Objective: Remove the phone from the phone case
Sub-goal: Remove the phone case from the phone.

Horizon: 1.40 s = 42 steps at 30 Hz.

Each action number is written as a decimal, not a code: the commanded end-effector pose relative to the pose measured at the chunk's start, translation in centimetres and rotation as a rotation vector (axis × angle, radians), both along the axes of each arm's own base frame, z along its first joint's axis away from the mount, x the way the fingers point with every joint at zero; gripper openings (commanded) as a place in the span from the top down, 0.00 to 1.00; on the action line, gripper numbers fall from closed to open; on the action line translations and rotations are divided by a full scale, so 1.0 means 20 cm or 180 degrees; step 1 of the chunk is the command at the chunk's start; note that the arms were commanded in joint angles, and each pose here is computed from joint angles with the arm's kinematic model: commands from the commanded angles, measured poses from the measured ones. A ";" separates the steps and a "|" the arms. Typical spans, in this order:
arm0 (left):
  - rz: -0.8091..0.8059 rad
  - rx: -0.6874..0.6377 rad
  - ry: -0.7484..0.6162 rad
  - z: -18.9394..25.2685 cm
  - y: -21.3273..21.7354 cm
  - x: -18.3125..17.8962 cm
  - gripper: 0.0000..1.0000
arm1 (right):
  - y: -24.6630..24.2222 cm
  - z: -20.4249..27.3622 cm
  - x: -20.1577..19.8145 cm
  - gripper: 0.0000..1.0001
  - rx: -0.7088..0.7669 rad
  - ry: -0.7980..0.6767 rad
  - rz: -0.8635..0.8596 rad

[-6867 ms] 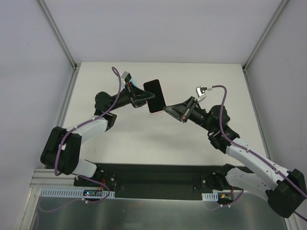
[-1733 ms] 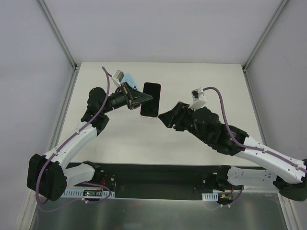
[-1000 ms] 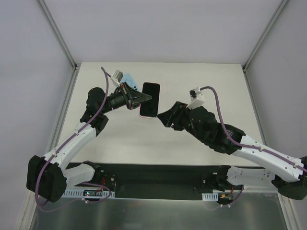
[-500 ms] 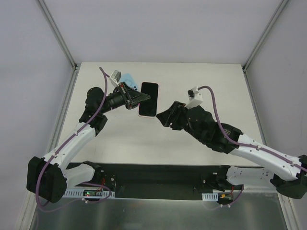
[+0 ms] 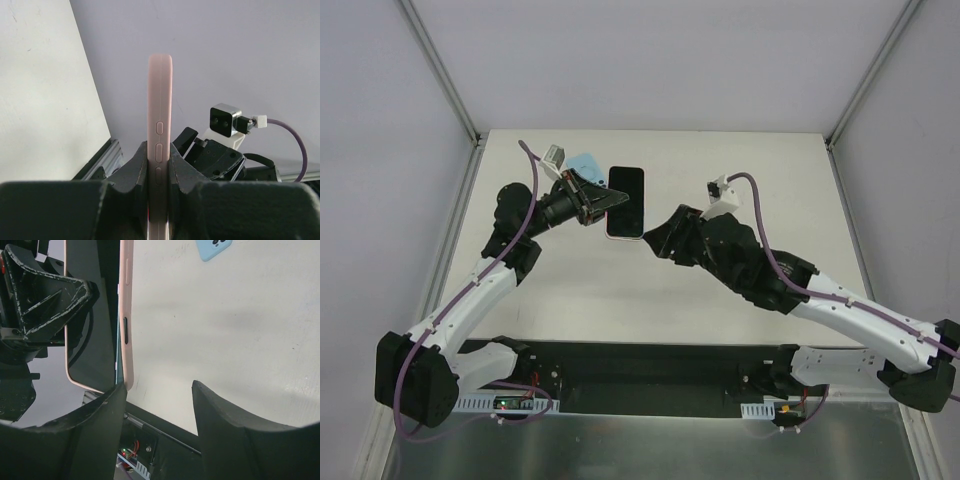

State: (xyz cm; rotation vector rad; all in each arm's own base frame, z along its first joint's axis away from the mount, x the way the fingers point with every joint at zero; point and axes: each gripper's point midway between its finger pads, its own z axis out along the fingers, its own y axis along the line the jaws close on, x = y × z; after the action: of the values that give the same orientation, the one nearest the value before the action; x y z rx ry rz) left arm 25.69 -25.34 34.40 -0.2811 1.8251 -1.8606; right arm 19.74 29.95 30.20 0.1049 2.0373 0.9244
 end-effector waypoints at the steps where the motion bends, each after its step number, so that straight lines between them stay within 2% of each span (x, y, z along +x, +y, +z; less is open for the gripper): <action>1: -0.0184 -0.0375 -0.0509 0.30 0.02 -0.15 1.00 | 0.04 -0.07 0.04 0.42 -0.0029 0.0128 -0.0018; 9: -0.0230 -0.0449 -0.0481 0.31 0.02 -0.17 1.00 | 0.11 -0.09 0.06 0.43 0.0140 0.0174 0.0159; 14: -0.0253 -0.0484 -0.0422 0.29 0.02 -0.17 1.00 | 0.17 -0.02 0.10 0.43 0.0522 0.0133 0.0413; 16: -0.0249 -0.0480 -0.0385 0.27 0.02 -0.17 1.00 | 0.21 0.09 0.10 0.43 0.0918 0.0060 0.0588; 20: -0.0318 -0.0579 -0.0288 0.23 0.01 -0.16 1.00 | 0.31 0.13 0.07 0.44 0.1285 0.0282 0.1021; 22: -0.0337 -0.0599 -0.0241 0.22 0.01 -0.16 1.00 | 0.34 0.15 0.08 0.44 0.1402 0.0323 0.1067; 35: -0.0484 -0.0515 -0.0087 0.11 -0.04 -0.16 1.00 | 0.49 0.28 0.17 0.46 0.1633 0.0408 0.1377; 42: -0.0519 -0.0466 -0.0042 0.06 -0.07 -0.18 1.00 | 0.43 0.37 0.29 0.49 0.1766 0.0322 0.1241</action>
State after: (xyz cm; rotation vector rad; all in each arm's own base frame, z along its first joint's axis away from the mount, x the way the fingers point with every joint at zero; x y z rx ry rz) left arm 29.20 -22.86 35.13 -0.5199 1.6137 -1.9006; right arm 23.60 37.68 30.96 0.0714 2.1302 1.6358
